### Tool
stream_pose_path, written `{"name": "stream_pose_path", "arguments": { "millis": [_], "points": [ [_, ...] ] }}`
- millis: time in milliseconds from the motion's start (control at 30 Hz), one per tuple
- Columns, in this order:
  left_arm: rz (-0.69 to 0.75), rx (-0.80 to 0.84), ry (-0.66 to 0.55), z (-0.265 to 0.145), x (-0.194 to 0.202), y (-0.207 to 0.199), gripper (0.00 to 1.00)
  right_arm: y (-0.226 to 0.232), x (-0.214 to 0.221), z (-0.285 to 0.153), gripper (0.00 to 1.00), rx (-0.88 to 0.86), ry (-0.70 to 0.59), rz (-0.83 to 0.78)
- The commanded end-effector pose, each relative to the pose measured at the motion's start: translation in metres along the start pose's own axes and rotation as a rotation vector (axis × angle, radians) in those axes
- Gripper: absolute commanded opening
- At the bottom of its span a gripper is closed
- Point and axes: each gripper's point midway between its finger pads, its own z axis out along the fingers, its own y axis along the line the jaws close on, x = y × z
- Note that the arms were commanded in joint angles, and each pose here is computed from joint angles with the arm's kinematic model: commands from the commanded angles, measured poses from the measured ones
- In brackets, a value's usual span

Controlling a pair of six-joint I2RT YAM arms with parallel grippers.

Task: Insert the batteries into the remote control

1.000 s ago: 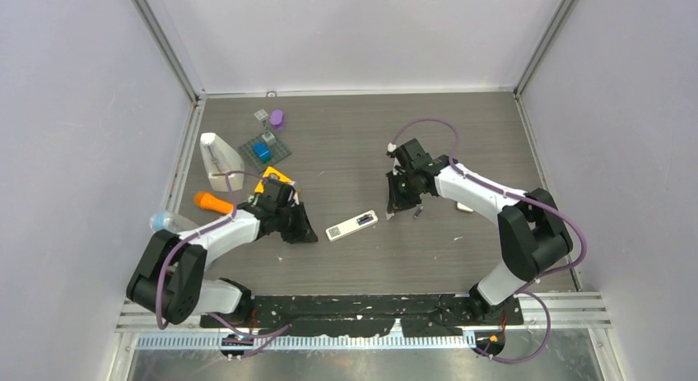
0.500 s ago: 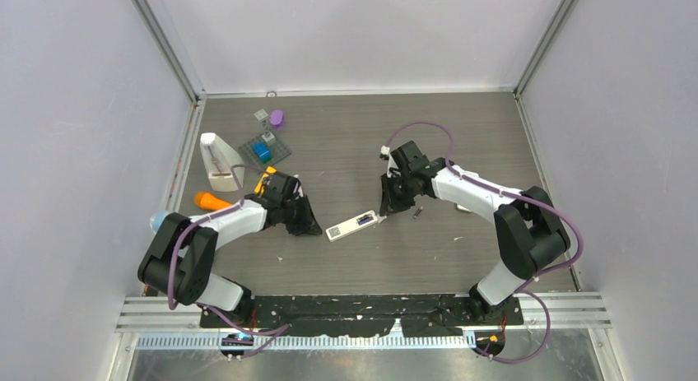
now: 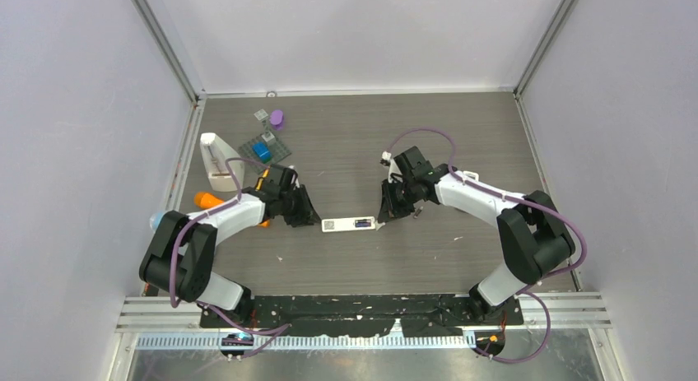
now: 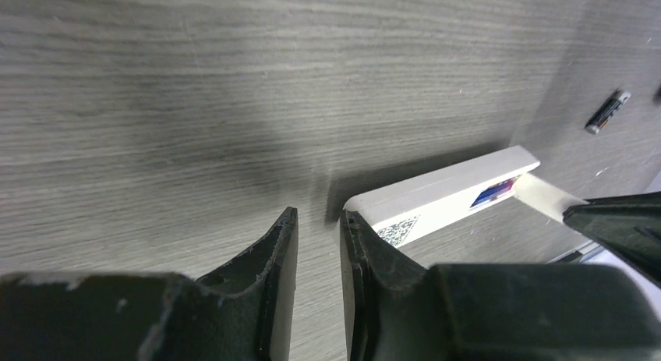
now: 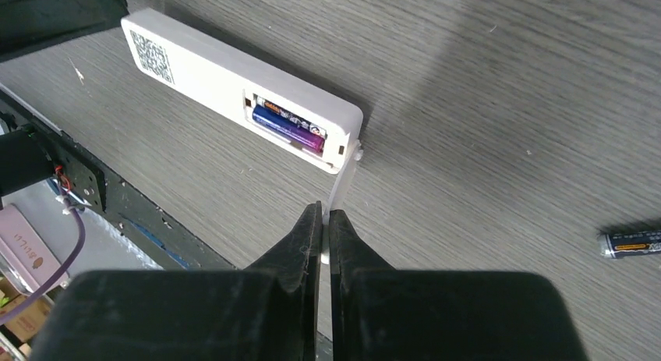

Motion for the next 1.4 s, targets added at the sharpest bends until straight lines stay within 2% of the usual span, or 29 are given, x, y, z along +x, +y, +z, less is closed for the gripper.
{"name": "stream_pose_path", "arguments": {
  "millis": [0,167,300,367,533,700,967,1367],
  "points": [
    [-0.009,0.015,-0.068,-0.003,-0.026,-0.011,0.27,0.018,-0.008,-0.011,0.05,-0.065,-0.044,-0.008],
    [-0.028,-0.053,-0.078,-0.004,-0.032,0.000,0.28,-0.005,-0.013,-0.018,0.05,0.090,-0.075,0.028],
    [-0.041,-0.116,-0.103,-0.010,-0.038,0.011,0.30,-0.001,-0.026,-0.033,0.05,0.109,-0.135,0.023],
    [-0.041,-0.107,-0.125,-0.016,-0.042,0.009,0.34,0.010,-0.032,-0.040,0.05,0.068,-0.160,0.009],
    [0.024,0.045,-0.147,-0.024,-0.043,-0.016,0.51,0.045,-0.039,-0.043,0.05,-0.111,-0.178,0.014],
    [0.073,0.152,-0.083,-0.018,-0.030,-0.029,0.60,0.059,-0.037,-0.029,0.05,-0.229,-0.168,0.071],
    [0.098,0.215,-0.035,-0.013,-0.014,-0.030,0.64,0.070,-0.041,-0.003,0.05,-0.383,-0.199,0.209],
    [0.096,0.153,0.001,-0.004,-0.006,-0.014,0.64,0.053,-0.027,0.020,0.05,-0.322,-0.142,0.309]
  ]
}}
